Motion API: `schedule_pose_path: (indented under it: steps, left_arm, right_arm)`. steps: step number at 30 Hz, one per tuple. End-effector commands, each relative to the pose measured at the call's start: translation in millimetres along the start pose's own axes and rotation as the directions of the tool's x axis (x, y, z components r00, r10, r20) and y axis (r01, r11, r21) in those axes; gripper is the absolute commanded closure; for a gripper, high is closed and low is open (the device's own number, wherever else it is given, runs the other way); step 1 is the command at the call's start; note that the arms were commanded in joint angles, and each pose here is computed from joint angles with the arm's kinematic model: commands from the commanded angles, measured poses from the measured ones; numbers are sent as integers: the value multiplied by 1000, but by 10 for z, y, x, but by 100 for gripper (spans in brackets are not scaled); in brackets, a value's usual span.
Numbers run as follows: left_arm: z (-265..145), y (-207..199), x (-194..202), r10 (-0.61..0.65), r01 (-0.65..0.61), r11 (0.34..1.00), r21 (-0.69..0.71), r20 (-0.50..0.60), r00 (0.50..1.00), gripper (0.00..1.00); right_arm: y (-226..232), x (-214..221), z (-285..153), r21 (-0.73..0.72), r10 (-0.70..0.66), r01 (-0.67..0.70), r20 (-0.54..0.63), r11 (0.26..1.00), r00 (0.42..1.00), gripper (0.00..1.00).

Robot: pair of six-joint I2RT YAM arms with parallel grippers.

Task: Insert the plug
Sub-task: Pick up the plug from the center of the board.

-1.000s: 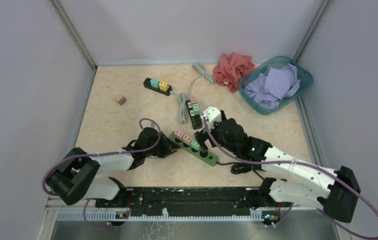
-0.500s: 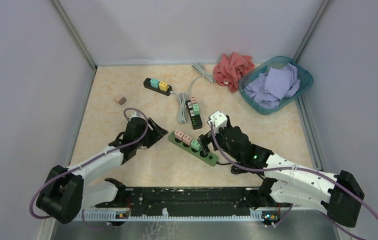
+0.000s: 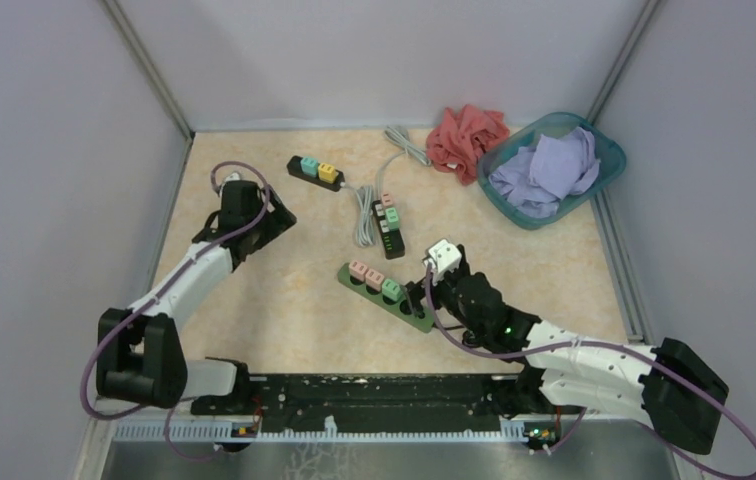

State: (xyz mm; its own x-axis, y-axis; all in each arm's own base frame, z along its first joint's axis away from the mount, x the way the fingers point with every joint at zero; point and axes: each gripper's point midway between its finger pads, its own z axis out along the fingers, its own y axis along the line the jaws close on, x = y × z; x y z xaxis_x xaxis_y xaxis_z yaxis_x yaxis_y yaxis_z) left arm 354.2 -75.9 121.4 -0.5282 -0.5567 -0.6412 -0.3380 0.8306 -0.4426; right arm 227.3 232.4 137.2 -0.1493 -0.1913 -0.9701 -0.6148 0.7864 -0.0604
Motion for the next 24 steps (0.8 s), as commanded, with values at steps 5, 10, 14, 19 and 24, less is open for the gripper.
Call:
schedule_pose_path:
  steps: [5, 10, 14, 19, 24]
  left_arm:
    - [312, 354, -665, 80, -80, 972, -221, -11, 997, 7]
    - [600, 573, -944, -9, 16, 942, -334, 22, 1000, 1]
    - [814, 766, -1041, -32, 50, 895, -443, 46, 998, 1]
    - [1128, 892, -1098, -29, 44, 857, -513, 38, 999, 1]
    - [1367, 942, -1110, -34, 41, 851, -524, 24, 999, 4]
  right_arm:
    - [-207, -235, -42, 104, 55, -72, 157, 992, 986, 1]
    - [-219, -228, -35, 113, 52, -69, 153, 991, 987, 1]
    - [-201, -215, -20, 106, 47, -62, 137, 992, 989, 1]
    - [-189, -236, -32, 96, 45, -59, 139, 994, 989, 2]
    - [-170, -215, -9, 90, 37, -48, 123, 995, 992, 2]
